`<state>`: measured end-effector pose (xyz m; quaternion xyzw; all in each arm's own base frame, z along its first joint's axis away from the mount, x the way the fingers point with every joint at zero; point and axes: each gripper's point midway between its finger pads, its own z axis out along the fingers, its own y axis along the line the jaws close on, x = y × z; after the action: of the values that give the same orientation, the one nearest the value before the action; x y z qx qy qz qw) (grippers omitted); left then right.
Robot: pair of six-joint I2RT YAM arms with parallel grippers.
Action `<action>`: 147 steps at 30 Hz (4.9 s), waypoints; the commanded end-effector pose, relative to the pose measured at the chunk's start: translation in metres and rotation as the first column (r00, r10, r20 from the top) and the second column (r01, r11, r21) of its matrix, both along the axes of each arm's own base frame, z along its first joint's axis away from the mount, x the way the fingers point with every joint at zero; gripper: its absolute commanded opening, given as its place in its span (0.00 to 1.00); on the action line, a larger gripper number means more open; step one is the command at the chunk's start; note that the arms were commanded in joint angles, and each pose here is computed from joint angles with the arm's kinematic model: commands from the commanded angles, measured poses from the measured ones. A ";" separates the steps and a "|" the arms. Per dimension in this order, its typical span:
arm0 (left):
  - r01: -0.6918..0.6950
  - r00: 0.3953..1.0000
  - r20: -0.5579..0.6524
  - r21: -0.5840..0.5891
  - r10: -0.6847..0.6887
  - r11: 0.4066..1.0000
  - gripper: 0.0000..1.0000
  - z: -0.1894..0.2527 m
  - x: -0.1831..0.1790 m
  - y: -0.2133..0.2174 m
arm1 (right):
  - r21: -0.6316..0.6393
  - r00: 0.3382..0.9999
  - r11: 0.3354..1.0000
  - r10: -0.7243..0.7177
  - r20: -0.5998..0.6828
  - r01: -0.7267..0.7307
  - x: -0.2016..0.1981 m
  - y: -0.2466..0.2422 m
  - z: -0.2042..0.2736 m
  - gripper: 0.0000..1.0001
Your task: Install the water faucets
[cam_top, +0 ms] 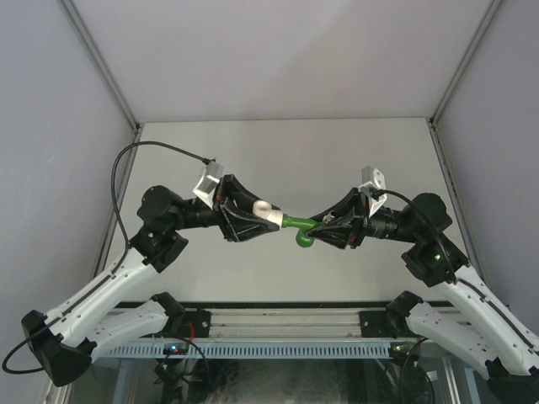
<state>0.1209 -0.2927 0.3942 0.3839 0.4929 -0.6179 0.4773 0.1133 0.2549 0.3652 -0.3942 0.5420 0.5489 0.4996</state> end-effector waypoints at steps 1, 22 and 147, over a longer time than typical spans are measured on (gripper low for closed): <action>-0.101 0.995 -0.009 0.028 0.101 0.994 0.17 -0.012 0.028 -0.007 | 0.047 0.996 0.996 0.078 0.043 -0.080 -0.019 -0.001 0.019 0.00; -0.145 0.988 -0.045 0.058 0.148 0.988 0.20 -0.012 0.038 -0.007 | 0.026 0.999 0.999 0.034 0.033 -0.035 -0.012 -0.002 0.012 0.00; -0.774 0.530 -0.232 0.262 0.816 0.577 1.00 -0.108 0.151 0.097 | -0.342 0.530 0.926 -0.373 -0.762 0.160 0.117 0.016 -0.222 0.00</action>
<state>0.2667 -0.2128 0.2766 0.0744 0.7375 -0.3712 0.5592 0.2200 0.2634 0.1304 -0.0672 0.8455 0.4854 0.2120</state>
